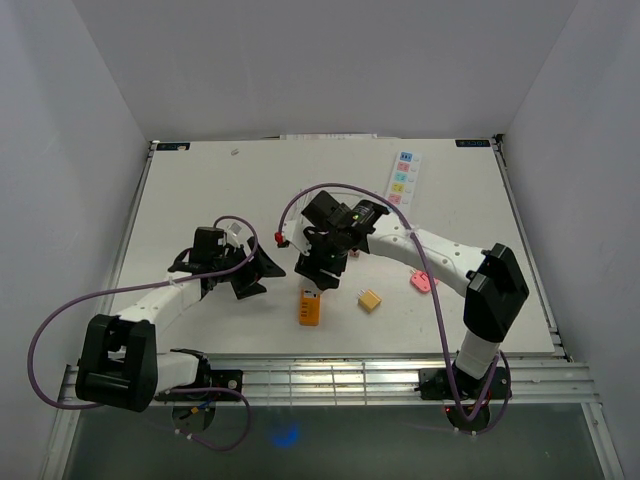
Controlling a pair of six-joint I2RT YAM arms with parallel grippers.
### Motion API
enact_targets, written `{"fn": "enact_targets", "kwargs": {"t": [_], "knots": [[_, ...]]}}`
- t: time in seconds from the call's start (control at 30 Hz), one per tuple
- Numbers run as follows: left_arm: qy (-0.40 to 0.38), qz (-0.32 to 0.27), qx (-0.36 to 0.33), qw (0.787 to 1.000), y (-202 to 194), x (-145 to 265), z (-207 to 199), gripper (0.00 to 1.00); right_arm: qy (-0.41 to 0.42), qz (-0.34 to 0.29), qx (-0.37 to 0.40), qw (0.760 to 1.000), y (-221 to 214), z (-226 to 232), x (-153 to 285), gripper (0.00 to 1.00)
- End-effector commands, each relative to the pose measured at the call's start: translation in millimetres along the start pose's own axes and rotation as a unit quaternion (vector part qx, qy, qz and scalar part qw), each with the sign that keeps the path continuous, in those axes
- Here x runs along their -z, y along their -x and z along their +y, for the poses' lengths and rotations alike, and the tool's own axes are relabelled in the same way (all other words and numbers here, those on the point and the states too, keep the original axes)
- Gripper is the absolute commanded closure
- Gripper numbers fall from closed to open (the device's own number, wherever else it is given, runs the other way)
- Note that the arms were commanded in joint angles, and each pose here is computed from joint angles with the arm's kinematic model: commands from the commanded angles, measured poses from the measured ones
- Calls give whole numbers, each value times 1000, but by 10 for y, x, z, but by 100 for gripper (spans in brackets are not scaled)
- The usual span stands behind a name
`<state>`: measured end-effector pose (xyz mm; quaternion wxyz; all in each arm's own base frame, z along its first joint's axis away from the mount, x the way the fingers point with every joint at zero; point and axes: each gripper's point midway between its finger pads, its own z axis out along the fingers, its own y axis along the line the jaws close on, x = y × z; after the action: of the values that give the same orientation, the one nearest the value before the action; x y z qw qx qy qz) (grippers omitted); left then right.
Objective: Insert the plug
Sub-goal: Pick up the plug from the socket, then insert the plug into the socket.
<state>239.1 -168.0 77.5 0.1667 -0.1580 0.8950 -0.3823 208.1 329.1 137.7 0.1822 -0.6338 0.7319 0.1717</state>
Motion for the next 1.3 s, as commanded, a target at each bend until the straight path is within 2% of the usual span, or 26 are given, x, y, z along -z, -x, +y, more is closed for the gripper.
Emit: {"fn": "enact_targets", "kwargs": {"t": [0.0,0.4,0.6,1.03,1.27], "knots": [[3,-3,5,1000,2,-12,55,10,-3,-12,19,1000,126,7,54,92],[8,-2,10,1000,-23,-28,161,10,2,-12,34,999,76,74,-30,92],[9,-5,11,1000,-23,-26,192,10,-21,0,38,999,72,-39,-78,92],[10,-1,12,1000,-38,-46,240,11,5,42,47,998,-8,-19,-210,92],[9,1,13,1000,-46,-52,248,11,18,41,48,998,0,43,-260,92]]}}
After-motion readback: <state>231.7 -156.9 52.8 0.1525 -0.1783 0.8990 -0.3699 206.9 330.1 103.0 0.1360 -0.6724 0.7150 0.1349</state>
